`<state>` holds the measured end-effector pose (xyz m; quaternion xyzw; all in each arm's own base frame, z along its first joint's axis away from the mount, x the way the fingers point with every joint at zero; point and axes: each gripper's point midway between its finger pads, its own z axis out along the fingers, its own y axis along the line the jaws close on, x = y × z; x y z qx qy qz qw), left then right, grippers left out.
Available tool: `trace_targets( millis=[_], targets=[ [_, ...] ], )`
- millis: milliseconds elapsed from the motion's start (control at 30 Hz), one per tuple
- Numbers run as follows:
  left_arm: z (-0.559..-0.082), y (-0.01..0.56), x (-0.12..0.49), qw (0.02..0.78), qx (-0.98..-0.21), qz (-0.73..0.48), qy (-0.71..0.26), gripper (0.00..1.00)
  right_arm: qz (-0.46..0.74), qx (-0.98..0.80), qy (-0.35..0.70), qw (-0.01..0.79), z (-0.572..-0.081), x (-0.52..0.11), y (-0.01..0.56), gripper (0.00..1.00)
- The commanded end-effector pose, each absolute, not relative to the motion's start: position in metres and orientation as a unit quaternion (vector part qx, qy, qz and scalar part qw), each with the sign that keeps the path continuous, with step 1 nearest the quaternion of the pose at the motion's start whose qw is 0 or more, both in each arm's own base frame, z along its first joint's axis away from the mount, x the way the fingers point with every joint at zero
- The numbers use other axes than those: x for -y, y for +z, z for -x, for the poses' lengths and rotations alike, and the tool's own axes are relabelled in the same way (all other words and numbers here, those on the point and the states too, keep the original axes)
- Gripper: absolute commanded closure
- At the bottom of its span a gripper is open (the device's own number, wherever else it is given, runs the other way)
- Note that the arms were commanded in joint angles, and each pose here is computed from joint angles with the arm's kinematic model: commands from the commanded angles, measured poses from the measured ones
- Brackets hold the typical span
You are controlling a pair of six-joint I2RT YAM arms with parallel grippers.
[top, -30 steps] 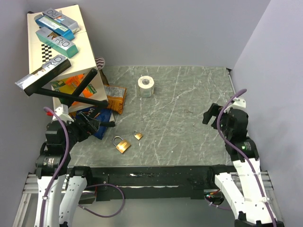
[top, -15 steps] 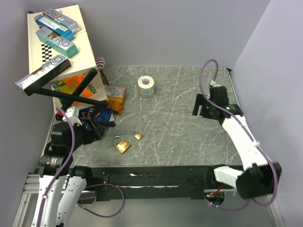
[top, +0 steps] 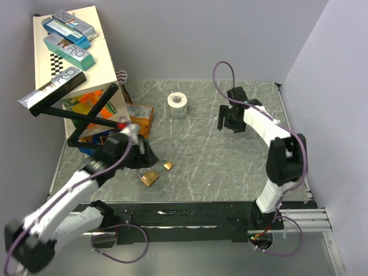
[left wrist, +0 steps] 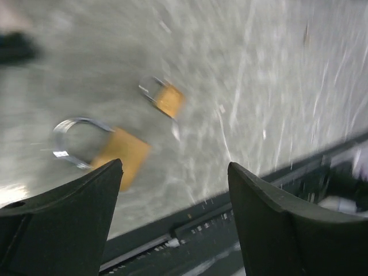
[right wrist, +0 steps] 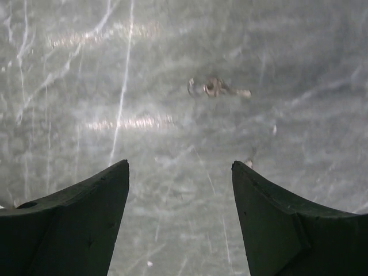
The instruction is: Unlock with the key
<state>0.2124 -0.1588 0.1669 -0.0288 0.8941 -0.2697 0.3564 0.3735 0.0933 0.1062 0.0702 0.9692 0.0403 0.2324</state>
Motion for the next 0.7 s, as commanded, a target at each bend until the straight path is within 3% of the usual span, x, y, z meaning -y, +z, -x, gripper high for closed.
trace_targets(
  millis=[0, 267, 667],
  targets=[
    [-0.237, 0.171, 0.203, 0.37, -0.886, 0.015, -0.279, 0.19, -0.062, -0.974, -0.015, 0.22, -0.395, -0.097, 0.099, 0.23],
    [-0.247, 0.164, 0.212, 0.364, -0.89, 0.01, -0.273, 0.13, -0.074, -0.976, -0.073, 0.189, -0.407, -0.101, 0.065, 0.36],
    [-0.243, 0.165, 0.204, 0.37, -0.888, 0.027, -0.27, 0.12, -0.126, -0.969, -0.12, 0.176, -0.405, -0.09, 0.032, 0.43]
  ],
)
